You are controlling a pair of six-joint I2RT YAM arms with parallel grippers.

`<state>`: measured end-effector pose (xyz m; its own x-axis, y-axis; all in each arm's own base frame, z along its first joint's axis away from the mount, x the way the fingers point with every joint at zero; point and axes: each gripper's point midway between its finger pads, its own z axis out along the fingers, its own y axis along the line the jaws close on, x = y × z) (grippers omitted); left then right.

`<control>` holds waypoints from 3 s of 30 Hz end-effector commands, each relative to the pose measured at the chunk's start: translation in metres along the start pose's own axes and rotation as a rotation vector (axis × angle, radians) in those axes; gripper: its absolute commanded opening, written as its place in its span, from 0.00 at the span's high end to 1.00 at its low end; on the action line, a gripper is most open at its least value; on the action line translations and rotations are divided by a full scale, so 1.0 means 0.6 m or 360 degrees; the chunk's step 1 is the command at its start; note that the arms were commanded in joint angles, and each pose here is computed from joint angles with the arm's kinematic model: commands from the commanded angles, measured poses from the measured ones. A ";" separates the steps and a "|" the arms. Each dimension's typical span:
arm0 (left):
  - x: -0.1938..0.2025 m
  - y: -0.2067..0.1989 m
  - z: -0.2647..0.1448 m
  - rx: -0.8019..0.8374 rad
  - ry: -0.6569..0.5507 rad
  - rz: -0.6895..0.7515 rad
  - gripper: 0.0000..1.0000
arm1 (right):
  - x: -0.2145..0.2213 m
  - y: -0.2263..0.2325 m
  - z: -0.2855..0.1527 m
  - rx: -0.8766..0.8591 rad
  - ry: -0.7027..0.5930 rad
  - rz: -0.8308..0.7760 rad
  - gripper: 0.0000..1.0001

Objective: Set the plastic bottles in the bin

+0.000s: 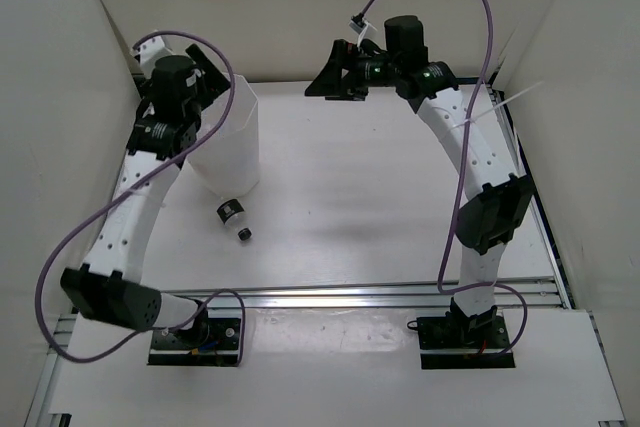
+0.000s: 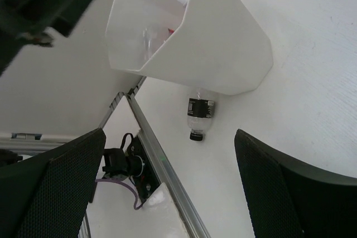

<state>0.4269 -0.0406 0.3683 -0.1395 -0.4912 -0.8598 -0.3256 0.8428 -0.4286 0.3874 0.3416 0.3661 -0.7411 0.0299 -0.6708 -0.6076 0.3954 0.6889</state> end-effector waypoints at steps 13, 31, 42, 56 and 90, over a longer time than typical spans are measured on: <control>0.194 0.137 -0.238 0.0415 0.0180 -0.0239 0.00 | -0.002 0.011 -0.011 -0.0048 -0.0008 -0.0075 0.00; 0.440 0.255 -0.150 -0.0023 0.0727 0.0035 0.00 | 0.010 0.003 -0.012 -0.0065 0.0030 -0.0026 0.00; 0.485 0.302 -0.110 -0.0168 0.0853 0.0090 0.00 | 0.001 -0.010 -0.034 -0.0050 0.0005 -0.0009 0.00; 0.480 0.263 -0.050 -0.0077 0.0843 0.0047 0.08 | -0.005 -0.034 -0.048 -0.0026 -0.0007 0.0058 0.00; -0.066 -0.082 -0.104 0.0644 0.0032 0.0069 0.65 | -0.006 -0.040 -0.038 -0.0053 0.0007 0.0117 0.00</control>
<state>0.3466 -0.0668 0.4961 0.0027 -0.5319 -0.8468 0.1321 0.8396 -0.5269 0.3981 0.3123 0.3351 -0.8226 0.0360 -0.5675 -0.5113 0.3898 0.7659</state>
